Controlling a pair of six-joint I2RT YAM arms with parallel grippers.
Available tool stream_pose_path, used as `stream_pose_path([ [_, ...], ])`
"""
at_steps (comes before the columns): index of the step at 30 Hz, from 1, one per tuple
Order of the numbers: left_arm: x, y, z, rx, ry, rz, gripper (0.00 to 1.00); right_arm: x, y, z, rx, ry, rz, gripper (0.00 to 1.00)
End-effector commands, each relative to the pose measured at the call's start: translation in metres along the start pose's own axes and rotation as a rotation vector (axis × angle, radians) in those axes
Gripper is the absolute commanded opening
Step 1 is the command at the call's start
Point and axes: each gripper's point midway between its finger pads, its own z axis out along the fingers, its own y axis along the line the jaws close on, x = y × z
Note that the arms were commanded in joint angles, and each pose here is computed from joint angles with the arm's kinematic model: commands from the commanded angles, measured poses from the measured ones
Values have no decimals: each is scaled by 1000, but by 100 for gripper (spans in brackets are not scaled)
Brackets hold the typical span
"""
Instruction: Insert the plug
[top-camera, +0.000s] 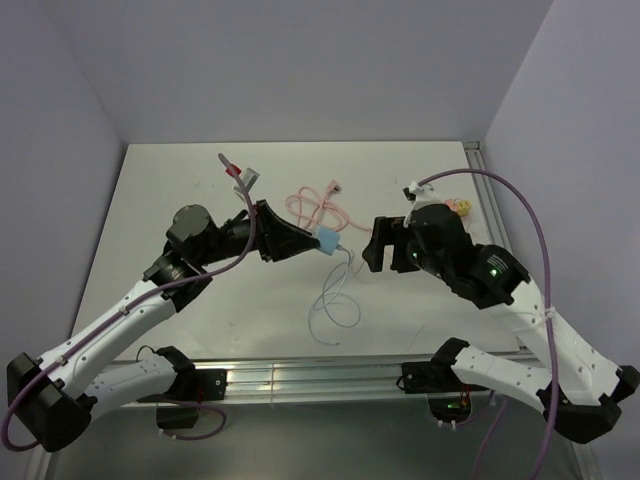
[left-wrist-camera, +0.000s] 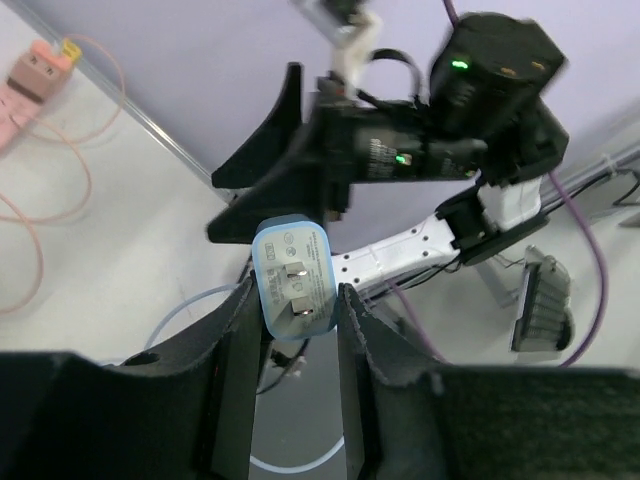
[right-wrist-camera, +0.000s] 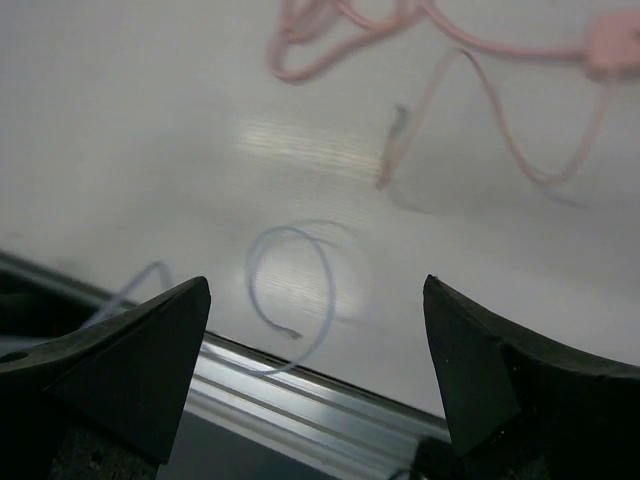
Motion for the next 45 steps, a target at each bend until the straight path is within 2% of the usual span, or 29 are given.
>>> stream_pose_path([
  [1,-15,-9,10,0,-13,-187,0,-44,70,-40,-437,-232,-85,94],
  [2,-11,-12,11,15,16,-291,0,-46,74,-45,-469,-257,-99,94],
  [5,-5,-12,14,44,47,-466,0,-54,88,-60,-570,-331,-164,94],
  [8,-6,-9,14,42,32,-540,0,-58,108,-71,-689,-353,-190,94],
  [14,-6,-9,7,41,-2,-731,0,-64,128,-71,-709,-395,-252,92],
  [17,-7,-11,7,47,1,-741,1,-60,136,-67,-706,-360,-260,90],
  [23,-3,-5,5,20,-15,-774,0,-67,136,-72,-700,-374,-179,92],
  [31,4,6,4,5,-23,-840,0,-51,141,-70,-758,-341,-227,92],
  [36,1,2,5,15,-23,-800,0,-49,144,-67,-767,-322,-219,90],
  [38,-3,-1,7,18,-16,-701,0,-67,134,-67,-676,-353,-124,90],
  [40,-3,-1,7,7,-16,-633,0,-70,118,-60,-558,-316,-42,90],
  [41,-3,0,6,15,-25,-572,0,-83,110,-63,-495,-329,55,91],
  [42,-8,-7,4,44,-51,-535,0,-77,103,-60,-453,-285,85,91],
  [45,-6,-2,3,47,-65,-529,0,-74,105,-61,-466,-210,228,87],
])
